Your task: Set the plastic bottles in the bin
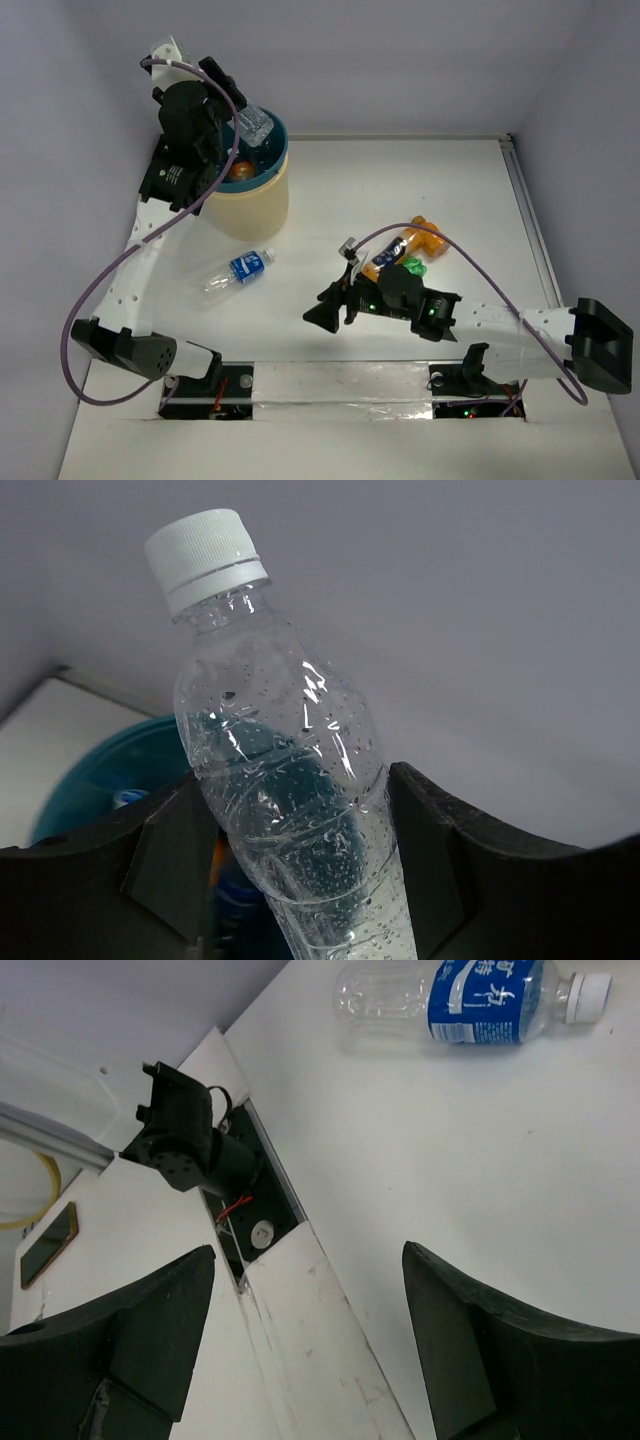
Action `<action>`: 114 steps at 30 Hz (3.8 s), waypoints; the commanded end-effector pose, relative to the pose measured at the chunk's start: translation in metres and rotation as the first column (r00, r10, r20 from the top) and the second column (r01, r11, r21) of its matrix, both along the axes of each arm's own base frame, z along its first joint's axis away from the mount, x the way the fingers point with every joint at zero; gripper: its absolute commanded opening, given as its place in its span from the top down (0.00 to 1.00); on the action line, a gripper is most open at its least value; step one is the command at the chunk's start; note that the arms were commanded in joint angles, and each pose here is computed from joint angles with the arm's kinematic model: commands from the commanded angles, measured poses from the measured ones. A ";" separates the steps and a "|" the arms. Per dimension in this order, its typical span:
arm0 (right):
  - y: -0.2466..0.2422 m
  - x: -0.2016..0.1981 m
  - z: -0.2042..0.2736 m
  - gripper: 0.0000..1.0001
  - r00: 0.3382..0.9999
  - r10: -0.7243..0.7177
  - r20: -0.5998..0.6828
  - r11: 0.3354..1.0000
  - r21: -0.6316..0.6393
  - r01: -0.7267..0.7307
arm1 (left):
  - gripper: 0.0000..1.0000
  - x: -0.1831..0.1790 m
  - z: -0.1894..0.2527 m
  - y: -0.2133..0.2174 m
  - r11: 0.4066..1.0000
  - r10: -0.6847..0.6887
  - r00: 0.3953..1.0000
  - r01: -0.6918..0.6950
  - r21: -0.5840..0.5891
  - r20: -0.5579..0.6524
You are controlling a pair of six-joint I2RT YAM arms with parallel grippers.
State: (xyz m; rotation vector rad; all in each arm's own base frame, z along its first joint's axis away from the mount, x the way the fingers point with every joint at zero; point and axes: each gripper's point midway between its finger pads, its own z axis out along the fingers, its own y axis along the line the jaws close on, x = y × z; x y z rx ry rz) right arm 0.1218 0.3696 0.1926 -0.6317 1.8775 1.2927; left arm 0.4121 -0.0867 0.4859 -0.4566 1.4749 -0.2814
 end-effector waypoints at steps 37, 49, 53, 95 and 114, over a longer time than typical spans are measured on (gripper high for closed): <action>-0.108 0.043 0.090 0.73 0.876 -0.470 0.107 0.863 0.261 0.431 | 0.81 -0.163 -0.219 -0.067 0.869 -0.367 0.700 0.493 0.042 -0.613; -0.188 0.036 0.151 0.45 0.784 -0.614 0.090 0.736 0.424 0.527 | 0.22 -0.198 -0.359 -0.036 0.893 -0.097 0.445 0.434 0.120 -0.890; -0.199 0.031 0.148 0.31 0.787 -0.611 0.088 0.739 0.422 0.526 | 0.14 -0.193 -0.359 -0.047 0.884 -0.102 0.451 0.449 0.127 -0.887; -0.224 0.009 0.129 0.30 0.823 -0.565 0.062 0.773 0.391 0.501 | 0.10 -0.133 -0.437 0.003 0.575 0.485 0.418 0.510 0.640 -0.768; -0.224 0.037 0.032 0.17 0.664 -0.735 -0.138 0.666 0.035 0.745 | 0.66 -0.151 -0.414 -0.071 0.672 0.117 0.461 0.616 0.412 -0.880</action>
